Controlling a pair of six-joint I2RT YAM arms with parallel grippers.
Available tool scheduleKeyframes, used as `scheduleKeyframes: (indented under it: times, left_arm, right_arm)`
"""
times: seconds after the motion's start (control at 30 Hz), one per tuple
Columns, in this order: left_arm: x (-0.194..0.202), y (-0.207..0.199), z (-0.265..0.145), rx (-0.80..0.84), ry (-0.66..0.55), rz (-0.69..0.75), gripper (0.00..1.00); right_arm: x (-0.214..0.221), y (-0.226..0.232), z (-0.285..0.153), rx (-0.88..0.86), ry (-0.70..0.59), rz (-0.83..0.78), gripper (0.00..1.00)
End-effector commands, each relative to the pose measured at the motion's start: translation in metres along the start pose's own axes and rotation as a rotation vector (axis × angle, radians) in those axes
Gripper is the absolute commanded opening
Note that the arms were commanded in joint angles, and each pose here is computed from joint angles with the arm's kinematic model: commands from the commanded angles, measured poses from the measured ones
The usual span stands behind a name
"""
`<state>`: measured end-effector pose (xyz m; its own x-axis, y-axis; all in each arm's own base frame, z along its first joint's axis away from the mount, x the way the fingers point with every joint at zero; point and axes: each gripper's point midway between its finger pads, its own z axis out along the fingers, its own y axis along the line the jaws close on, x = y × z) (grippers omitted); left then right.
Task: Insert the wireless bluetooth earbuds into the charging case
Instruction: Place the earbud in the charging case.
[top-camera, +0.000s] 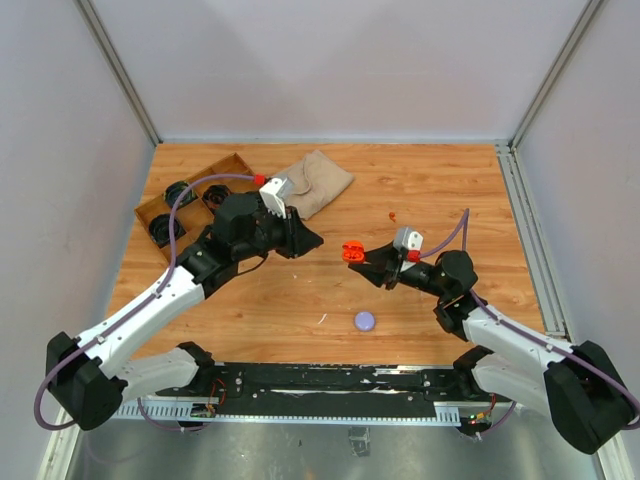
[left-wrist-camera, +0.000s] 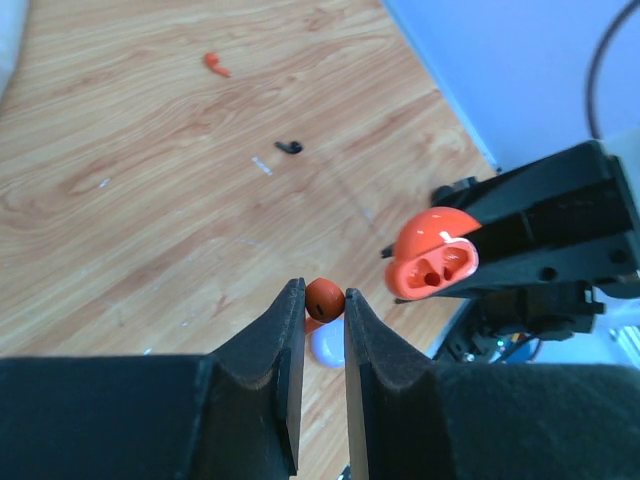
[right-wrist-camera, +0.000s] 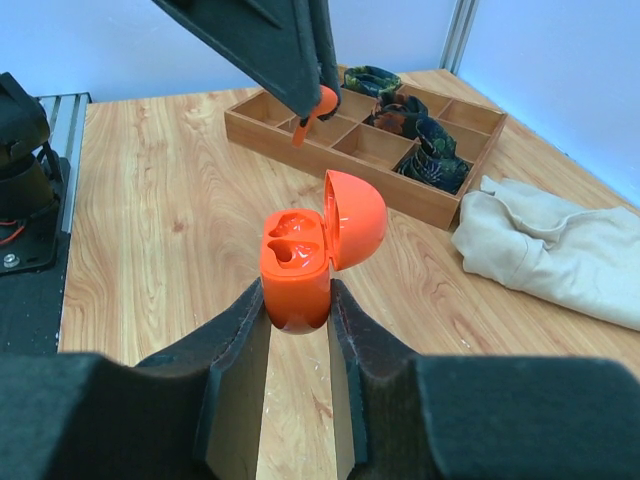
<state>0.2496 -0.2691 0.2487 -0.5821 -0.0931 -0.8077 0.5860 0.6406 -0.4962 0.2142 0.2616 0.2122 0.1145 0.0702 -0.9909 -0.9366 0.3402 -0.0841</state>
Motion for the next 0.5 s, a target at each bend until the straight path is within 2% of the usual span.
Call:
scheduleKeyframes:
  times: [0.0,0.3,0.47]
  left_arm:
    - [-0.017,-0.035,-0.009,0.172,-0.084,0.007,0.17]
    - [-0.026,-0.070,-0.025,0.371,-0.162,0.019,0.17]
    - [-0.027,-0.081,-0.027,0.425,-0.171,0.027,0.16]
  right_arm:
    - [-0.026,-0.008,0.007,0.018,-0.064,-0.011,0.01]
    - [-0.038,-0.010,0.017,-0.003,-0.092,0.016,0.01]
    - [-0.042,-0.009,0.020,-0.017,-0.109,0.026,0.01]
